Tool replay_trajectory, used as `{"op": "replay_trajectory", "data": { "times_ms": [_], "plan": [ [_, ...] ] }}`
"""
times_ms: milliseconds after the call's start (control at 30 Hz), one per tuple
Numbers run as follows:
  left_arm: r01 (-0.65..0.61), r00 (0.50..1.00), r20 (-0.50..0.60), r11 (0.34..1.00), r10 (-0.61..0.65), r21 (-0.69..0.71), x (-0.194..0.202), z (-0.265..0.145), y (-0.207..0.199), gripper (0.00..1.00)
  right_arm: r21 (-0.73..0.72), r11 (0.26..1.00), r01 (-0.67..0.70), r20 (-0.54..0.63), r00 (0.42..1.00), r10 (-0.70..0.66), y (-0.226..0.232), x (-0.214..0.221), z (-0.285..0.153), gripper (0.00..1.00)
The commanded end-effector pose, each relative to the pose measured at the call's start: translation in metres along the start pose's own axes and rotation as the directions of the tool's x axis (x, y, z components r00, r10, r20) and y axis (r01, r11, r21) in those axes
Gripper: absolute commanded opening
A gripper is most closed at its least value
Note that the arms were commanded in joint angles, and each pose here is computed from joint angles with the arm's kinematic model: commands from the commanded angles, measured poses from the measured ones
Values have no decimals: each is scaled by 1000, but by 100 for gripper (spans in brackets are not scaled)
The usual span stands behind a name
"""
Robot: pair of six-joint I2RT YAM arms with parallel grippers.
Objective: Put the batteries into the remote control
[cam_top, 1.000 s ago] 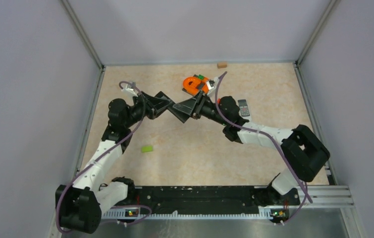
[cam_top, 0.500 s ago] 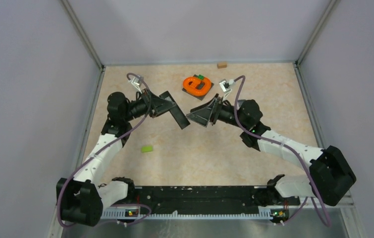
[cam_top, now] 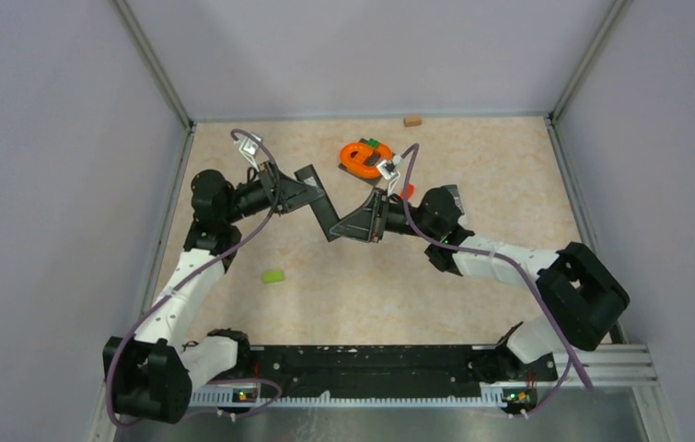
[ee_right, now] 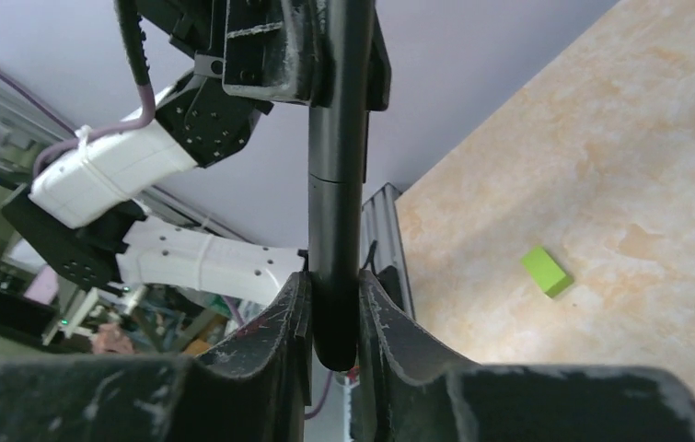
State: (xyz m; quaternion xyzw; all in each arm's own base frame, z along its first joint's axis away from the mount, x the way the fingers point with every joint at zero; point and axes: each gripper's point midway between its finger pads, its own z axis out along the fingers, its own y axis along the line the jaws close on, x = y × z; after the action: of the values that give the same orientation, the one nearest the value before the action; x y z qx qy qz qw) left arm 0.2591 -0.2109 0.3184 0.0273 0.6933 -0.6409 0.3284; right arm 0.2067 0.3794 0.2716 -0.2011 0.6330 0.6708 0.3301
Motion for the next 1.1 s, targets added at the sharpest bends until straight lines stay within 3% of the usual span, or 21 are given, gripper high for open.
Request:
{"op": "replay_trajectory", "data": {
  "times_ms": [0, 167, 233, 533, 667, 900, 1067],
  "plan": [
    [-77, 995, -47, 987, 84, 140, 11, -6, -53, 0, -39, 996, -81, 173, 981, 86, -2, -30, 14, 16],
    [-47, 997, -50, 992, 53, 114, 20, -1, -42, 0, -31, 964, -265, 262, 928, 263, -19, -43, 20, 13],
    [-48, 998, -42, 992, 53, 113, 21, -1, -41, 0, -65, 956, -287, 284, 913, 294, -15, -47, 19, 17],
    [-136, 990, -32, 985, 140, 109, 14, 0, -48, 0, -36, 999, 33, 163, 986, -27, 6, -38, 2, 57],
    [-167, 985, -29, 981, 170, 98, 12, 1, -44, 0, -74, 987, 145, 77, 987, -139, 22, -30, -9, 69],
    [-178, 983, -31, 977, 183, 120, 13, 1, -44, 0, -180, 969, 172, -45, 982, -183, 40, -11, 0, 68],
    [-186, 981, -33, 974, 191, 126, 14, 1, -45, 0, -193, 972, 136, -37, 989, -146, 37, -11, 17, 58]
  ]
}}
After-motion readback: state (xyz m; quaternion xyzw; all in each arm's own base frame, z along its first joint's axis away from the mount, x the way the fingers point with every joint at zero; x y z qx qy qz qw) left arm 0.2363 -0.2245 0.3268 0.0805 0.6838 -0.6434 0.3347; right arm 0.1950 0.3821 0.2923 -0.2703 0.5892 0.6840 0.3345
